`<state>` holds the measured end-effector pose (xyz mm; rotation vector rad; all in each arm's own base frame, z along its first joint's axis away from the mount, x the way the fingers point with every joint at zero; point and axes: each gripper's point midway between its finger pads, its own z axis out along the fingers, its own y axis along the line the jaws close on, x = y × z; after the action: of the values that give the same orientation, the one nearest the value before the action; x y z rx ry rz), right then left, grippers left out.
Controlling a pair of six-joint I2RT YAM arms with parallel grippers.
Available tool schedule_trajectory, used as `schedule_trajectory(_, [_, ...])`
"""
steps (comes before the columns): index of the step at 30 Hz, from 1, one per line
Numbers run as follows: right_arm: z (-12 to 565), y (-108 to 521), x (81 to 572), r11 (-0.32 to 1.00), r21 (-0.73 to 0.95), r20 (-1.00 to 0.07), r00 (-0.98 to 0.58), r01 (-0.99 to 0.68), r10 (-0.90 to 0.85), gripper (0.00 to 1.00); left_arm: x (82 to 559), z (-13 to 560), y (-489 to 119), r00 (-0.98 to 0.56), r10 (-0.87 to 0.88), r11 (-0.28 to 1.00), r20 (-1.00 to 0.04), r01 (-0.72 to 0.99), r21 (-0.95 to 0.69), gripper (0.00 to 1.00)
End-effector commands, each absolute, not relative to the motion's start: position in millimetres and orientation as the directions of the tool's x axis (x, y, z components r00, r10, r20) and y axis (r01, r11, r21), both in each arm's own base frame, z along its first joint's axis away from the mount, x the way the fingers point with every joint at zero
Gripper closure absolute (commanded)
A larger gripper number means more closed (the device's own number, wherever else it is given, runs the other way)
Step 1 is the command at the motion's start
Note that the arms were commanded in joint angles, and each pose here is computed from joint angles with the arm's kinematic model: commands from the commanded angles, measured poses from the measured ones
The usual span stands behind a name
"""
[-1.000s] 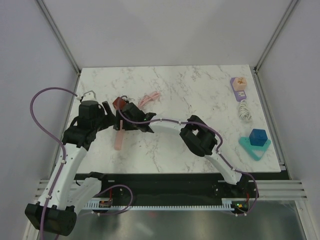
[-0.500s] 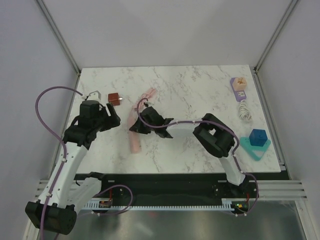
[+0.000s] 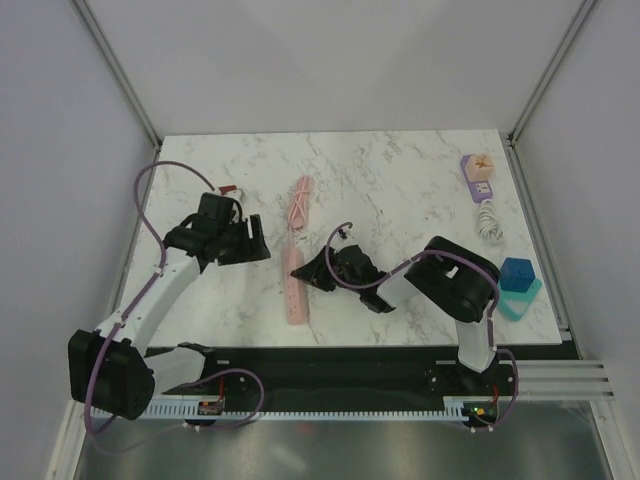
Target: Pull the plug off the socket
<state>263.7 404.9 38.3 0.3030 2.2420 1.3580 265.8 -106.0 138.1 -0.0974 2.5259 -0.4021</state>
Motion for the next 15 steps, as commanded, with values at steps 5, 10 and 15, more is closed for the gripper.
schedule_trajectory(5, [18.8, 383.3, 253.5, 0.444, 0.896, -0.197, -0.864, 0.034, 0.463, 0.88, 243.3, 99.2, -156.1, -0.886, 0.000, 0.955, -0.463, 0.137, -0.262, 0.20])
schedule_trajectory(10, [21.3, 375.4, 260.5, 0.428, 0.903, -0.189, -0.860, 0.038, 0.475, 0.90, 225.8, 78.6, -177.8, -0.904, 0.000, 0.941, -0.428, 0.145, -0.306, 0.14])
schedule_trajectory(15, [22.1, 380.3, 259.2, 0.417, 0.908, -0.180, -0.870, 0.033, 0.460, 0.91, 220.3, 74.6, -203.0, -0.898, -0.002, 0.913, -0.439, 0.177, -0.367, 0.14])
